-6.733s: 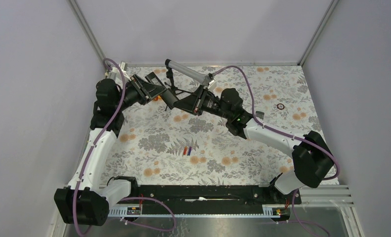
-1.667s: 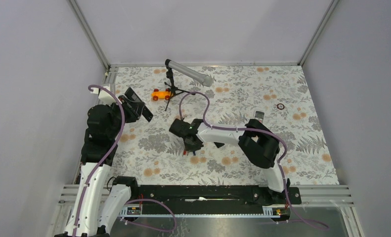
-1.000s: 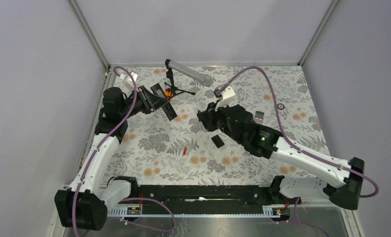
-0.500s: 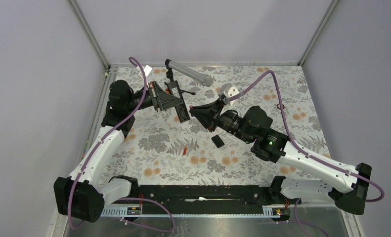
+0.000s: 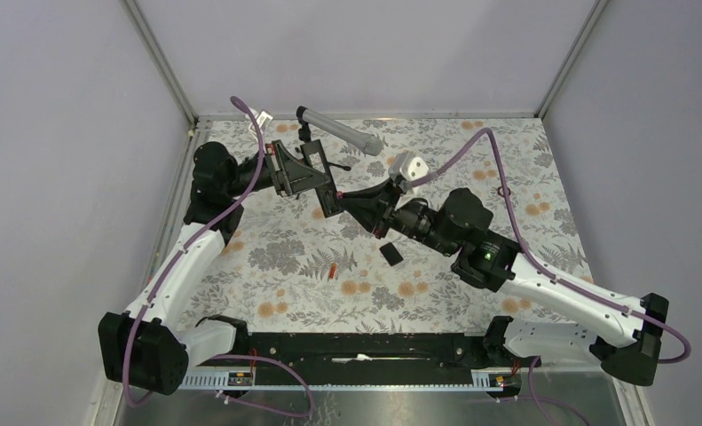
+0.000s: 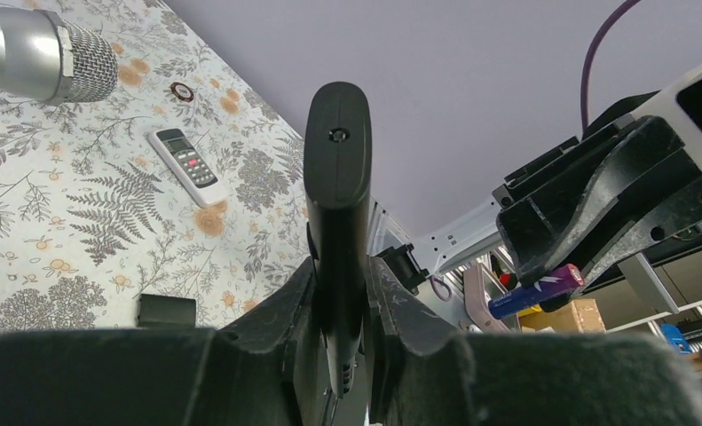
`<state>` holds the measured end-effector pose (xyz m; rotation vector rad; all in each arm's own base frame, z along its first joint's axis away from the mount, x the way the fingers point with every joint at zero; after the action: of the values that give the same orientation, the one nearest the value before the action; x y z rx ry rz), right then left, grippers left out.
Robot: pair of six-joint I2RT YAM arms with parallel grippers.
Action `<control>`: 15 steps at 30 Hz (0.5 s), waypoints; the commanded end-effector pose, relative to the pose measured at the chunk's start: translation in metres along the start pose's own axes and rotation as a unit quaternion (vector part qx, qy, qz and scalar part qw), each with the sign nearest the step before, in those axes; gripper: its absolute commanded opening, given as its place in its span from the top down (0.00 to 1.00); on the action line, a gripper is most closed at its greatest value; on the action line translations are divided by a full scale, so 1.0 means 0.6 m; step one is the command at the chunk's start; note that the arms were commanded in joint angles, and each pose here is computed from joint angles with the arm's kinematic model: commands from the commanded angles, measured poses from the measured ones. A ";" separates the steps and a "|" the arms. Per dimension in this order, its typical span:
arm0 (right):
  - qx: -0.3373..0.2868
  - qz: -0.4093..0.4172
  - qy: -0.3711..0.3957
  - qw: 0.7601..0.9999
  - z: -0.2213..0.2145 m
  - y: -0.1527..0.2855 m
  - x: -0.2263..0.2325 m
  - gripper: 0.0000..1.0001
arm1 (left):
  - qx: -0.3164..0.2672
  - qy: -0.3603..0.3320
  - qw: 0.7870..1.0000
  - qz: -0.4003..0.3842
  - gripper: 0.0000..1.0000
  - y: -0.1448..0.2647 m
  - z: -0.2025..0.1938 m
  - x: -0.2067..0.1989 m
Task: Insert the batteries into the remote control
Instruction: Load the battery into the remote control.
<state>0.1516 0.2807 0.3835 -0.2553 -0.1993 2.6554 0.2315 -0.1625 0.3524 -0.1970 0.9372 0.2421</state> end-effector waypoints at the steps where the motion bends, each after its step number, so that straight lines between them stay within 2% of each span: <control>1: 0.031 -0.050 -0.040 0.997 0.033 -0.011 -0.020 1.00 | 0.003 -0.025 0.999 -0.025 1.00 -0.005 0.018 -0.029; 4: 0.102 -0.090 -0.071 0.988 0.020 -0.019 -0.029 1.00 | 0.003 0.013 1.000 0.002 1.00 -0.009 0.020 -0.015; 7: 0.186 -0.117 -0.093 0.971 -0.007 -0.025 -0.032 1.00 | 0.013 0.086 0.995 0.054 1.00 -0.013 0.017 0.014; 12: 0.319 -0.136 -0.156 0.925 -0.048 -0.033 -0.021 0.96 | 0.023 0.182 0.980 0.080 1.00 -0.014 -0.003 0.044; 15: 0.384 -0.120 -0.213 0.890 -0.070 -0.037 -0.015 0.94 | 0.012 0.190 0.977 0.093 1.00 -0.009 -0.018 0.060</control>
<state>0.1830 0.3103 0.3747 0.2837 0.3703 2.4125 0.2501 -0.1668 0.3221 -0.1174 1.3010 0.3440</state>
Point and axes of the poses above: each gripper's point midway between its finger pads, its own y axis back along the fingers, its own x axis along the line the jaws close on, z = x × y, the point moved 7 cm from there along y, back along the fingers, and after that the axes turned 11 degrees about y, right-handed, at the moved point
